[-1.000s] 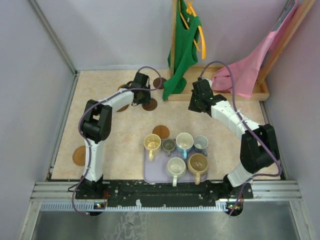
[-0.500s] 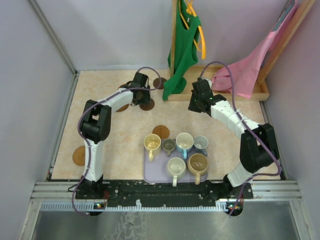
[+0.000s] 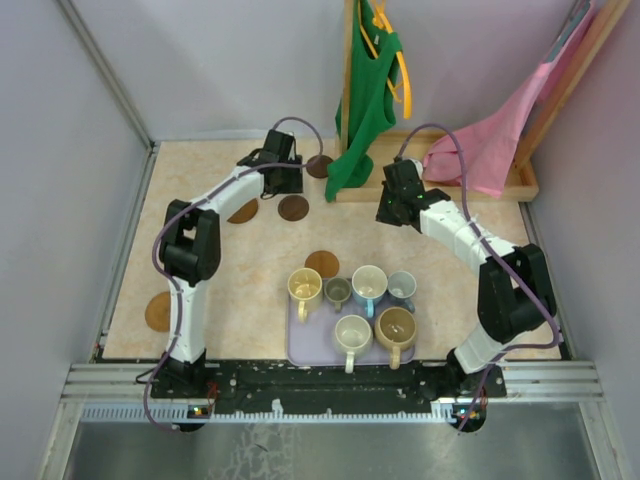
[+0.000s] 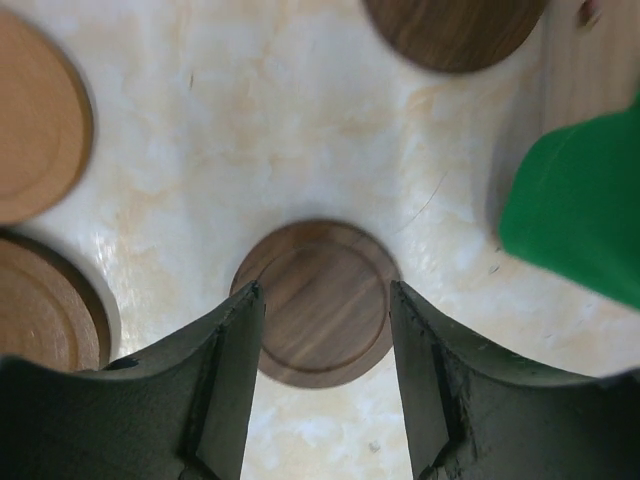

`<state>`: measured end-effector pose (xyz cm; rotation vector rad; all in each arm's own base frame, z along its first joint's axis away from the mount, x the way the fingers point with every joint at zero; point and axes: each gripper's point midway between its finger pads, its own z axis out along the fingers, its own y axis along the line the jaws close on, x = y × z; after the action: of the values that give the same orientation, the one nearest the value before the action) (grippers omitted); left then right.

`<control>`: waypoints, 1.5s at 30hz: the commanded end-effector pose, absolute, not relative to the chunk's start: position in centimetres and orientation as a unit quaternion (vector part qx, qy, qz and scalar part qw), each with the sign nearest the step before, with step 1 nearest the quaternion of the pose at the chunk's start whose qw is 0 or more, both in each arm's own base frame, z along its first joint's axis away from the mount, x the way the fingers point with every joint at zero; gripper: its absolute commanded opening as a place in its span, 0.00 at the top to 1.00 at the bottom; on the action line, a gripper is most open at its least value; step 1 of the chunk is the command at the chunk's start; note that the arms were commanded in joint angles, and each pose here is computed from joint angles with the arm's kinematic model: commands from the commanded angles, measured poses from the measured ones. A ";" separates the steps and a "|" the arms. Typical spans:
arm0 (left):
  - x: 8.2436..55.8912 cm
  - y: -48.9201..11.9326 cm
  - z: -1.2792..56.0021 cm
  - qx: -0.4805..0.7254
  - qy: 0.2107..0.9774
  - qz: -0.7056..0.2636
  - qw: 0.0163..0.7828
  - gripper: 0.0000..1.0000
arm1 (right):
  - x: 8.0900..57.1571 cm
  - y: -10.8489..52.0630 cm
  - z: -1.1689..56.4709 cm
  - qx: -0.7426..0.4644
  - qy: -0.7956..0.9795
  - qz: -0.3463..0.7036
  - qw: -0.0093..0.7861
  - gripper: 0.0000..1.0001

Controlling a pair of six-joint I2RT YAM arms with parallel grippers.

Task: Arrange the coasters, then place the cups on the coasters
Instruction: Move the coaster to the center of the board, then move the coaster to the corner of the board.

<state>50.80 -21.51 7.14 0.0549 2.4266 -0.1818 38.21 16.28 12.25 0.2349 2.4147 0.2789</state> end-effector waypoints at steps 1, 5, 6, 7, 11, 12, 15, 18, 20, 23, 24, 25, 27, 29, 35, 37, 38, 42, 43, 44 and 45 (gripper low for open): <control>54.4 -22.7 10.2 0.033 0.914 -0.085 0.395 0.40 | 40.3 16.2 14.6 0.096 0.912 0.115 0.382 0.82; 55.8 -23.7 9.7 0.037 0.909 -0.108 0.402 0.41 | 40.1 16.0 14.6 0.096 0.912 0.114 0.382 0.82; 56.3 -24.1 9.9 0.037 0.903 -0.119 0.410 0.41 | 40.1 15.9 14.7 0.095 0.912 0.112 0.382 0.82; 56.6 -24.5 10.0 0.040 0.899 -0.130 0.416 0.41 | 40.0 15.9 14.6 0.096 0.913 0.111 0.381 0.82; 57.9 -26.2 9.9 0.057 0.887 -0.162 0.428 0.43 | 39.8 15.6 14.5 0.097 0.915 0.106 0.377 0.82; 58.3 -26.5 10.0 0.060 0.884 -0.169 0.431 0.43 | 39.7 15.6 14.5 0.097 0.915 0.105 0.376 0.83; 58.8 -27.4 9.6 0.071 0.876 -0.188 0.438 0.45 | 39.5 15.3 14.7 0.095 0.916 0.101 0.378 0.83; 59.4 -27.9 9.7 0.073 0.867 -0.199 0.451 0.44 | 39.4 15.0 14.9 0.093 0.917 0.091 0.377 0.83; 59.7 -28.2 9.7 0.074 0.862 -0.205 0.458 0.44 | 39.3 14.8 15.0 0.092 0.918 0.086 0.376 0.83; 60.1 -28.7 9.8 0.078 0.854 -0.218 0.466 0.45 | 39.2 14.6 15.0 0.091 0.920 0.082 0.373 0.83; 60.2 -28.8 9.7 0.079 0.852 -0.221 0.469 0.44 | 39.2 14.6 15.0 0.090 0.920 0.082 0.373 0.83; 60.3 -29.1 9.5 0.081 0.850 -0.225 0.469 0.45 | 39.2 14.6 15.0 0.090 0.920 0.081 0.372 0.83; 60.7 -29.3 9.3 0.080 0.845 -0.234 0.475 0.44 | 39.2 14.5 15.1 0.089 0.921 0.079 0.371 0.83; 60.9 -29.7 8.9 0.078 0.843 -0.242 0.475 0.44 | 39.1 14.4 15.1 0.087 0.922 0.076 0.369 0.83; 61.6 -30.3 8.0 0.064 0.837 -0.268 0.473 0.45 | 38.8 13.8 15.3 0.083 0.925 0.064 0.366 0.83; 61.8 -30.4 7.7 0.060 0.835 -0.271 0.474 0.45 | 38.8 13.5 15.5 0.084 0.924 0.061 0.368 0.83; 61.9 -30.5 7.6 0.057 0.835 -0.274 0.474 0.45 | 38.8 13.4 15.6 0.084 0.924 0.061 0.368 0.83; 62.1 -30.6 7.0 0.052 0.833 -0.277 0.476 0.45 | 38.8 13.0 15.4 0.086 0.925 0.057 0.365 0.83; 62.2 -30.6 6.8 0.050 0.833 -0.277 0.476 0.45 | 38.7 13.0 15.3 0.086 0.926 0.057 0.364 0.83; 62.2 -30.5 6.7 0.048 0.833 -0.278 0.476 0.44 | 38.7 12.9 15.3 0.087 0.926 0.056 0.364 0.83; 62.3 -30.5 6.5 0.047 0.833 -0.278 0.475 0.45 | 38.7 12.9 15.2 0.086 0.926 0.056 0.363 0.83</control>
<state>61.02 -30.29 5.48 0.1335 2.0950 -0.6421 37.44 13.24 11.88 0.2214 2.4718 0.1323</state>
